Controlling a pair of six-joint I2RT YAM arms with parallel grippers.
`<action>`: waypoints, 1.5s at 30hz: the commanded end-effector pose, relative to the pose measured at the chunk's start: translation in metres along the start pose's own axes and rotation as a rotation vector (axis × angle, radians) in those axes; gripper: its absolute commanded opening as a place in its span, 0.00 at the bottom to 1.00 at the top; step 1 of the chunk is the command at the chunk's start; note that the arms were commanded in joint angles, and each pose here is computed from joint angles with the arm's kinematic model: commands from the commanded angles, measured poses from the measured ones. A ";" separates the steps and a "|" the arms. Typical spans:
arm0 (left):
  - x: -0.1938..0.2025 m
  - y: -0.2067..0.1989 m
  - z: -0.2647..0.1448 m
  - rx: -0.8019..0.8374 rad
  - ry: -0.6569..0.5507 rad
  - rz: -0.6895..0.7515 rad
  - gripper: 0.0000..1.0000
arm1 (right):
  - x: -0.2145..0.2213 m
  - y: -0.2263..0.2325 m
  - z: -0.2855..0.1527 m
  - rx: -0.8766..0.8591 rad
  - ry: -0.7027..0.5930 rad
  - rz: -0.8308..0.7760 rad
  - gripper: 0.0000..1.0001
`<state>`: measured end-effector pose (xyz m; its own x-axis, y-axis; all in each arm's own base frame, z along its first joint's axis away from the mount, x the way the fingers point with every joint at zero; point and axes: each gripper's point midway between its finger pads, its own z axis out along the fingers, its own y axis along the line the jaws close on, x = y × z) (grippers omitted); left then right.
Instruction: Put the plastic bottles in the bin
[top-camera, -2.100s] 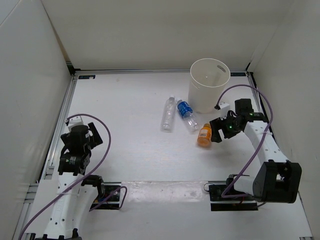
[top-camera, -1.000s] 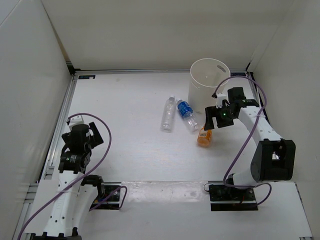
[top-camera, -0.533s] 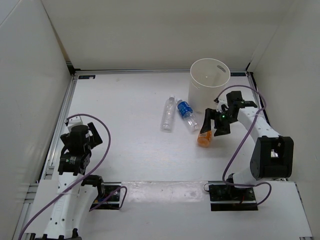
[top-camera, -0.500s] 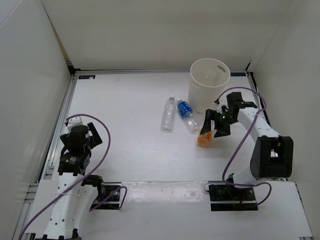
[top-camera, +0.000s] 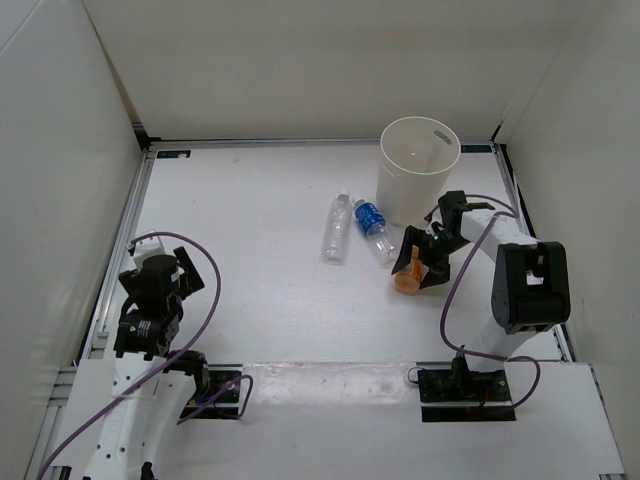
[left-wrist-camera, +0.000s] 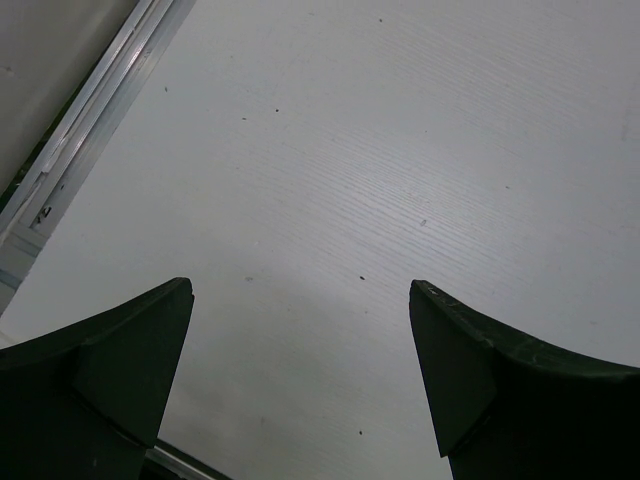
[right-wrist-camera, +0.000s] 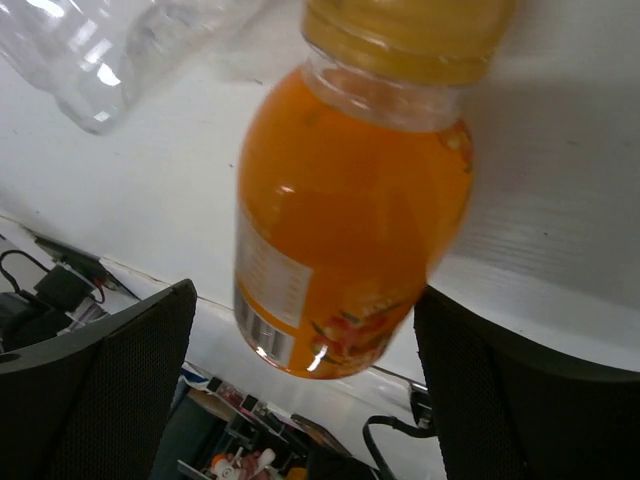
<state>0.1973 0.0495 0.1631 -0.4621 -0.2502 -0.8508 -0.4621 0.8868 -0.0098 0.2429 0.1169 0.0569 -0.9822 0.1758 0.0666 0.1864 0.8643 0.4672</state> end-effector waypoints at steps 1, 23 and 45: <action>-0.004 0.004 -0.004 -0.016 -0.027 -0.018 1.00 | -0.014 0.021 -0.002 -0.007 -0.029 0.011 0.90; -0.003 0.007 -0.006 -0.041 -0.030 -0.028 1.00 | -0.028 0.034 0.021 -0.076 0.041 0.184 0.90; -0.001 0.007 -0.003 -0.055 -0.016 -0.030 1.00 | -0.030 0.028 0.025 -0.268 0.124 0.559 0.89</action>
<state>0.1926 0.0522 0.1631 -0.4458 -0.2658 -0.8548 -0.4987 0.8667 -0.0095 0.2762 0.1398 0.0431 -0.7724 0.4920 0.4017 0.6342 0.5629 0.5301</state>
